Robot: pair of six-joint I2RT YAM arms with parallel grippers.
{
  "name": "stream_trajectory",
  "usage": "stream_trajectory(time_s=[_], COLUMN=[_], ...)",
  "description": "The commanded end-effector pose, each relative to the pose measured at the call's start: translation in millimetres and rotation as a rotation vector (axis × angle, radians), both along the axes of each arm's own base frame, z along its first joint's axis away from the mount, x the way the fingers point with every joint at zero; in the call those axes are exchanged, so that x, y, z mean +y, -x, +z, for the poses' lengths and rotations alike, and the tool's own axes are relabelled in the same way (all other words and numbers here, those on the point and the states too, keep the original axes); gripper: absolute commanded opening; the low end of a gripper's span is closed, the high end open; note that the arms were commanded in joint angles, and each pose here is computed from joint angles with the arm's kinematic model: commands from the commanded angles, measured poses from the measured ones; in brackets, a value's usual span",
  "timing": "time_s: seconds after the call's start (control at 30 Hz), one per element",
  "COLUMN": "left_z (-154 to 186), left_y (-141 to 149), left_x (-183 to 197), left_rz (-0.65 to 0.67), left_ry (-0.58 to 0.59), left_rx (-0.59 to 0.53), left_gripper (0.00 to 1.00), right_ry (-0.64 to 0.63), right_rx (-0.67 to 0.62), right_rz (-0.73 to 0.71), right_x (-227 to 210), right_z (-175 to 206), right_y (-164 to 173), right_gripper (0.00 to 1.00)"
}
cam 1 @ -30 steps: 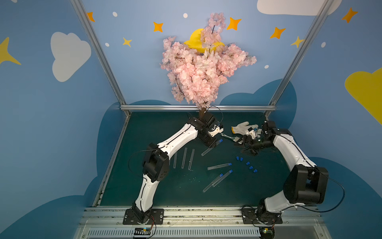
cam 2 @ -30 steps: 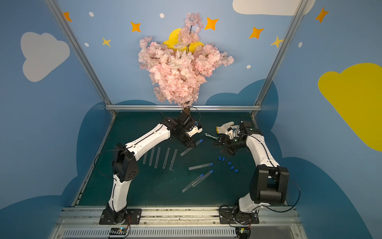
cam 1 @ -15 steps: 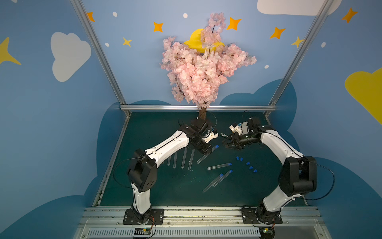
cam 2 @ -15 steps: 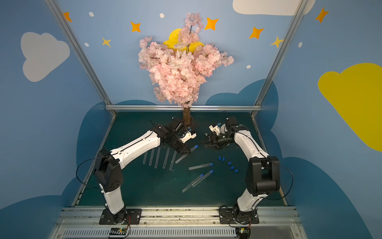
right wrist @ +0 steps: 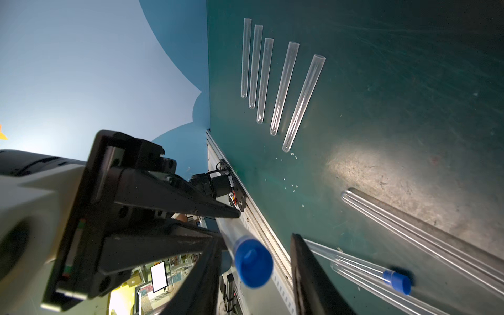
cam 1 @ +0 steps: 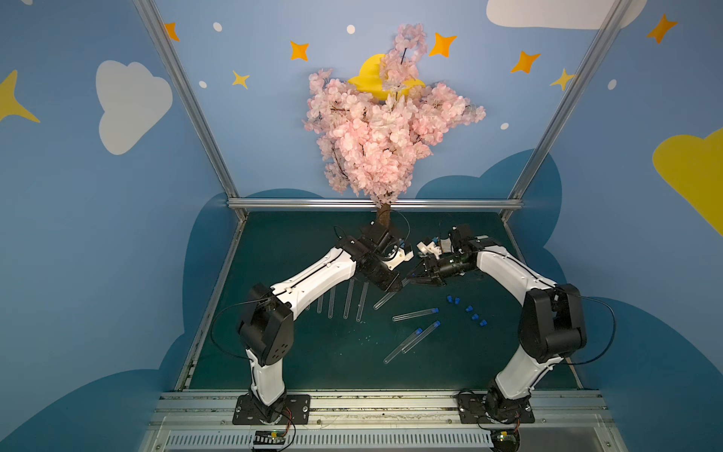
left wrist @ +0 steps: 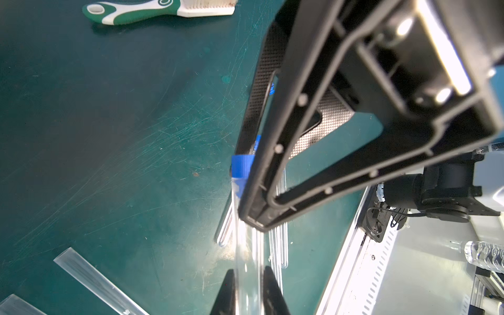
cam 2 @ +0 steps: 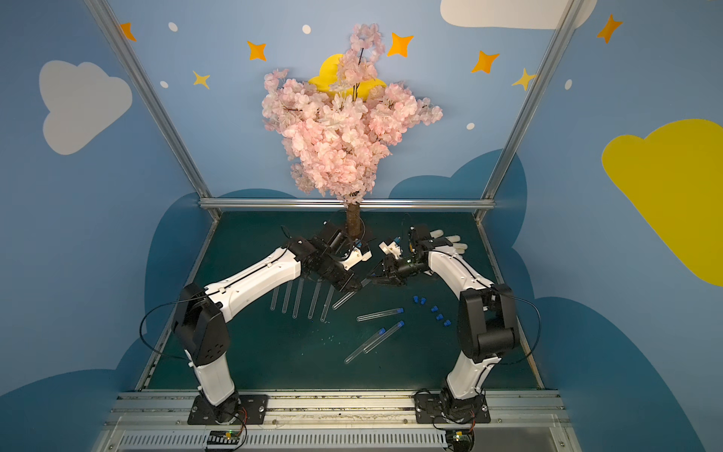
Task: Remove stoppers from test tubes
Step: Open the stopper on the test tube.
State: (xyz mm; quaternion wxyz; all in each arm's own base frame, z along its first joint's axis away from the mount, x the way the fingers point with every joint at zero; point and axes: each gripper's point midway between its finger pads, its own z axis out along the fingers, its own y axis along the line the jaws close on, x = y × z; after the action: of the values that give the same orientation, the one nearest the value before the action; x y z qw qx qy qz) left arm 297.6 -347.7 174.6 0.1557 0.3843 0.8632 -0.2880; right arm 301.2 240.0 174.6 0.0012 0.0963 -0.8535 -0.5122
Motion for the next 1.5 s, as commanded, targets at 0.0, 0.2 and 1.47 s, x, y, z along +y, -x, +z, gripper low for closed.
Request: stream_trajectory(time_s=[0.0,0.2,1.47], left_z=[11,10,-3], left_y=[1,2,-16], left_x=[0,1,9], left_rz=[-0.019,-0.021,0.017], left_ry=[0.034,0.035,0.011], left_rx=[-0.016,-0.009,0.012], left_gripper=[0.17,0.16,0.16], right_ry=[-0.022,-0.030,-0.075], right_rx=[-0.010,-0.007,-0.005], right_rz=[0.004,-0.003,0.013], right_x=[5,7,15], right_z=[4,6,11], right_y=[-5,-10,-24], right_gripper=[0.36,0.34,0.09])
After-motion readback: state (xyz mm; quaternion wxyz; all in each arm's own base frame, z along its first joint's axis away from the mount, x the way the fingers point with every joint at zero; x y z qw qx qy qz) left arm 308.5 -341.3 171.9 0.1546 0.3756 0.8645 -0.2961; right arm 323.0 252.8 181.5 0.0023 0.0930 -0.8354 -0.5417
